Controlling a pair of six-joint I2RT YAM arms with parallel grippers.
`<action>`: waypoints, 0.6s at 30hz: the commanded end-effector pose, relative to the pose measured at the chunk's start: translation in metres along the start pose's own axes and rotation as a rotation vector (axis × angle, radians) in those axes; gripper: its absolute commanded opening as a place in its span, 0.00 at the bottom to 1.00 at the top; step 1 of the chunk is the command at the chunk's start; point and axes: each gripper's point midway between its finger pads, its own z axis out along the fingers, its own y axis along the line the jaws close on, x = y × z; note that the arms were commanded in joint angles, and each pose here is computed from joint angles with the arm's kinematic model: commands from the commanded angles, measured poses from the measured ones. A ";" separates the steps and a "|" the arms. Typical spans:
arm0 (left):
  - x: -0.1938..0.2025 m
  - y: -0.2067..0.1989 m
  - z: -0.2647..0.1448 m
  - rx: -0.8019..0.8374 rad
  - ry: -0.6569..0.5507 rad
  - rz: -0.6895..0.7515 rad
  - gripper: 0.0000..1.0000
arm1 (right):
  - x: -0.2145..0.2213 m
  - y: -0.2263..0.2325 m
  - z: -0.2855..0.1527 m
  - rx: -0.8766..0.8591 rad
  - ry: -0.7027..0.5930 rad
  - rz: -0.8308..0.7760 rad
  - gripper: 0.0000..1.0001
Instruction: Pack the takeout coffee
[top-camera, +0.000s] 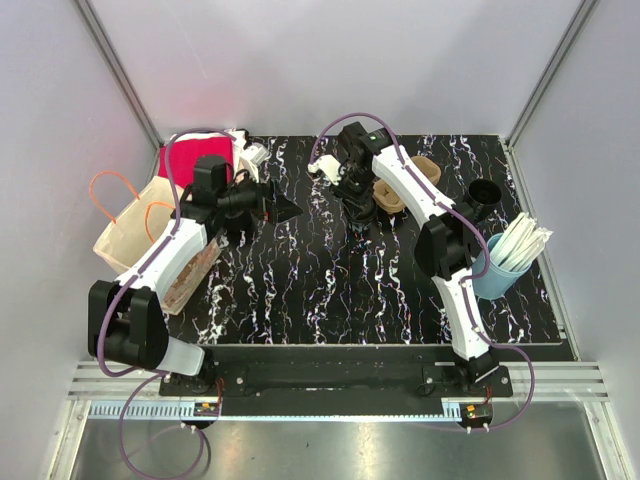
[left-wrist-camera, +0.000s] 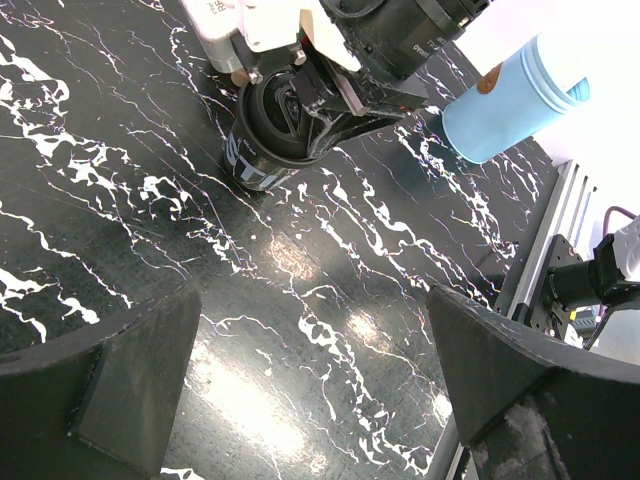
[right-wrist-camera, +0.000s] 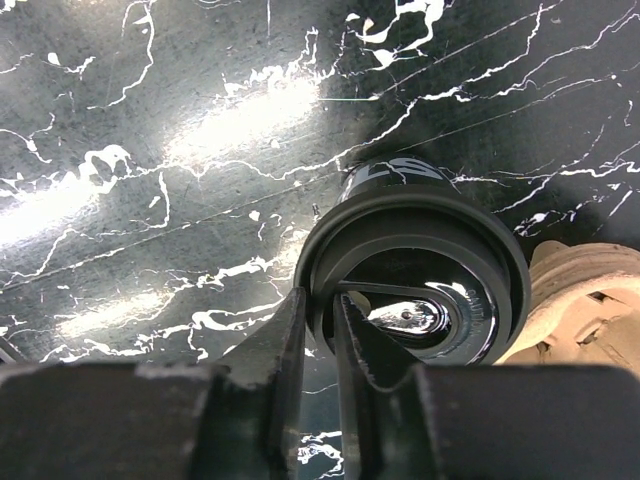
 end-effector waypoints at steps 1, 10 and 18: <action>-0.016 -0.007 0.000 0.036 -0.036 0.047 0.99 | 0.000 0.004 -0.010 -0.013 -0.010 0.002 0.26; -0.015 -0.006 0.002 0.039 -0.034 0.045 0.99 | -0.007 0.003 -0.026 0.009 -0.042 -0.005 0.37; -0.014 -0.004 0.003 0.038 -0.031 0.038 0.99 | -0.016 0.007 -0.048 0.031 -0.094 -0.019 0.43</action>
